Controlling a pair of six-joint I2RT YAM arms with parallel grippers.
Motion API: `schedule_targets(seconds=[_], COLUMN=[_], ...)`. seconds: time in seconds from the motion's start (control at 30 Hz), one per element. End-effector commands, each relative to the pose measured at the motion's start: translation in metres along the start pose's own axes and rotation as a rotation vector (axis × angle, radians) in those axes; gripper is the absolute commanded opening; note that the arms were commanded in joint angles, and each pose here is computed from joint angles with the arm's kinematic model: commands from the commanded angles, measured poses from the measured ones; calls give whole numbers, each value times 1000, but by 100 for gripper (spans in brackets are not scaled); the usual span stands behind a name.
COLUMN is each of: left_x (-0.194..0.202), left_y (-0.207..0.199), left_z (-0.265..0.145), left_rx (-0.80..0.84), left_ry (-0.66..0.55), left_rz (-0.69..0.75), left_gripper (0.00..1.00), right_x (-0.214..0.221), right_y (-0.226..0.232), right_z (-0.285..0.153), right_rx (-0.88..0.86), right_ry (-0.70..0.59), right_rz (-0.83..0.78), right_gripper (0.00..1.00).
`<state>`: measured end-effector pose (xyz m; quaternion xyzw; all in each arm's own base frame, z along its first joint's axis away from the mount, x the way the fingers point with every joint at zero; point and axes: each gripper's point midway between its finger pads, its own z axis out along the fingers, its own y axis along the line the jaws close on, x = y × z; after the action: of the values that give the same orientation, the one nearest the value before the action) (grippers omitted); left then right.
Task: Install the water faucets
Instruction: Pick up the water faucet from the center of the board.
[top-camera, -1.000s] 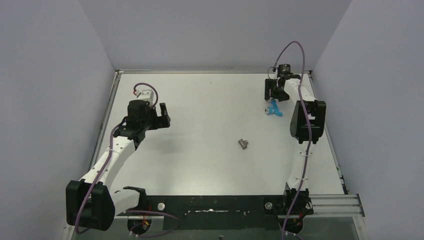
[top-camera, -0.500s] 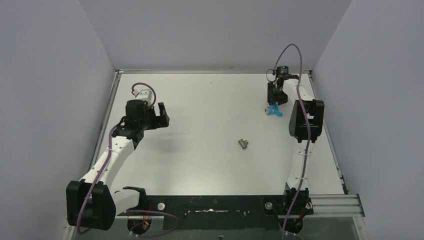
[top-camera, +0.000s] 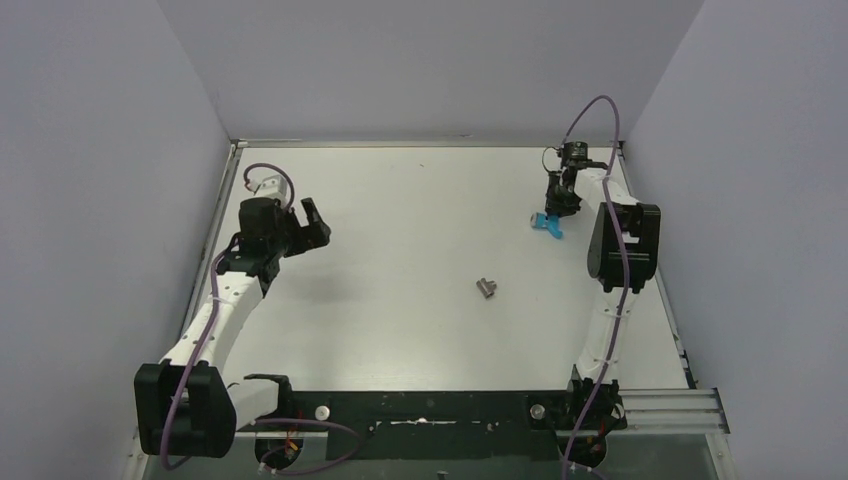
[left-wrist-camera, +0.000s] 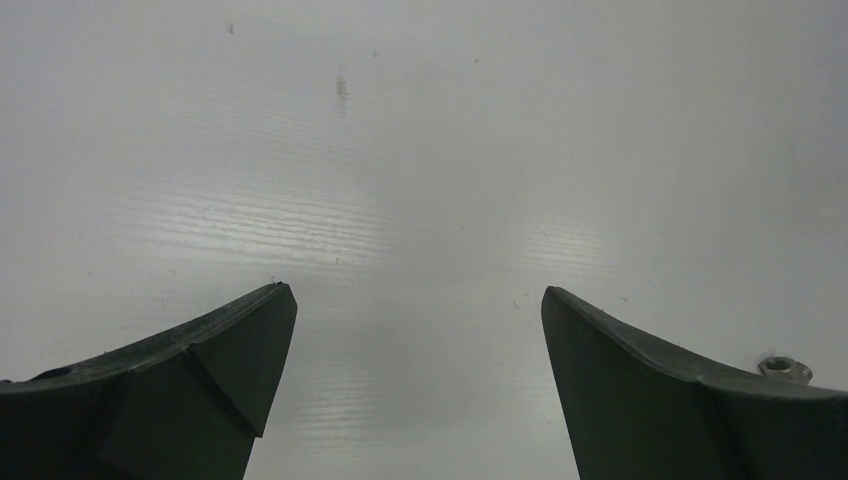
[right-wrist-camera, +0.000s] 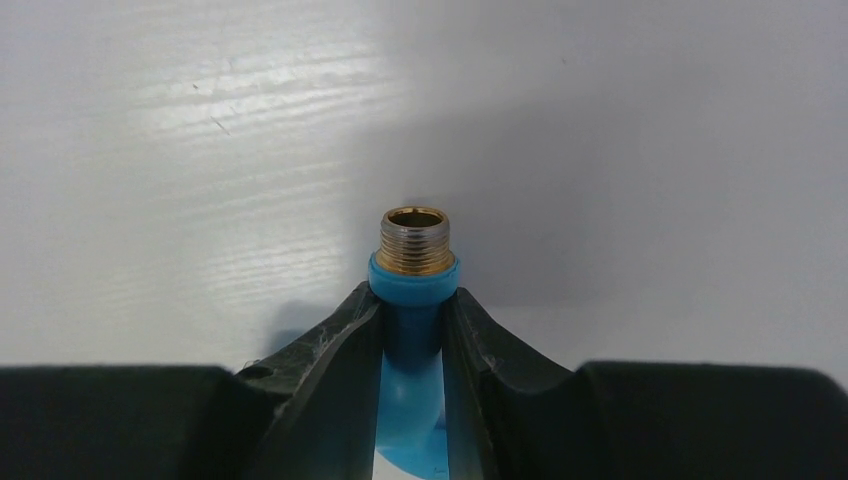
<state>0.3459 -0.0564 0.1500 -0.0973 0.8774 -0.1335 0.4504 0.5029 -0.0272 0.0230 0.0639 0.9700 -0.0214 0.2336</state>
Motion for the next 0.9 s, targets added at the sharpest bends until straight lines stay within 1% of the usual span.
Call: schedule_targets(seconds=[0.0,0.1,0.17,0.23,0.27,0.3,0.33,0.4,0.47,0.53,0.6,0.63,0.7,0.8,0.87], left_x=[-42,-46,-50,-56,-58,-61,-66,-74,-81,-83,-80,-77,-66,-44,-29], left_y=[3,19,27,20,12,3,-6,-31,-52,-71,-98,-113,-148,-193,-218], left_z=[-5,-12,-15,-17,-19,-21,-25,-31,-35,-37,-41,-43,-50,-59,-66], left_rx=[-11,-82,-126,-89,-48,1,44,177,291,384,446,462,491,576,678], left_ry=[-131,-143,-162,-176,-175,-177,-191,-220,-247,-249,-241,-243,-251,-224,-201], left_rz=[-106,-157,-156,-111,-97,-89,-87,-117,-144,-170,-123,-78,42,177,238], left_gripper=[97,97,97,89,85,84,84,83,80,76,73,73,74,77,78], right_x=[-39,-51,-57,-59,-61,-64,-62,-62,-61,-52,-36,-29,-19,-6,1], right_y=[-16,-28,-30,-31,-28,-24,-18,-7,0,4,1,0,1,16,25], right_z=[-48,-76,-96,-115,-125,-142,-149,-169,-188,-204,-221,-233,-254,-276,-285], right_rx=[22,60,51,33,3,-41,-92,-182,-263,-319,-347,-358,-371,-394,-426], right_ry=[-211,-316,-390,-462,-497,-543,-571,-634,-702,-742,-797,-855,-924,-939,-914], right_rz=[100,161,198,237,262,299,330,411,511,642,809,867,936,1018,1072], right_gripper=[0,0,0,0,0,0,0,0,0,0,0,0,0,0,0])
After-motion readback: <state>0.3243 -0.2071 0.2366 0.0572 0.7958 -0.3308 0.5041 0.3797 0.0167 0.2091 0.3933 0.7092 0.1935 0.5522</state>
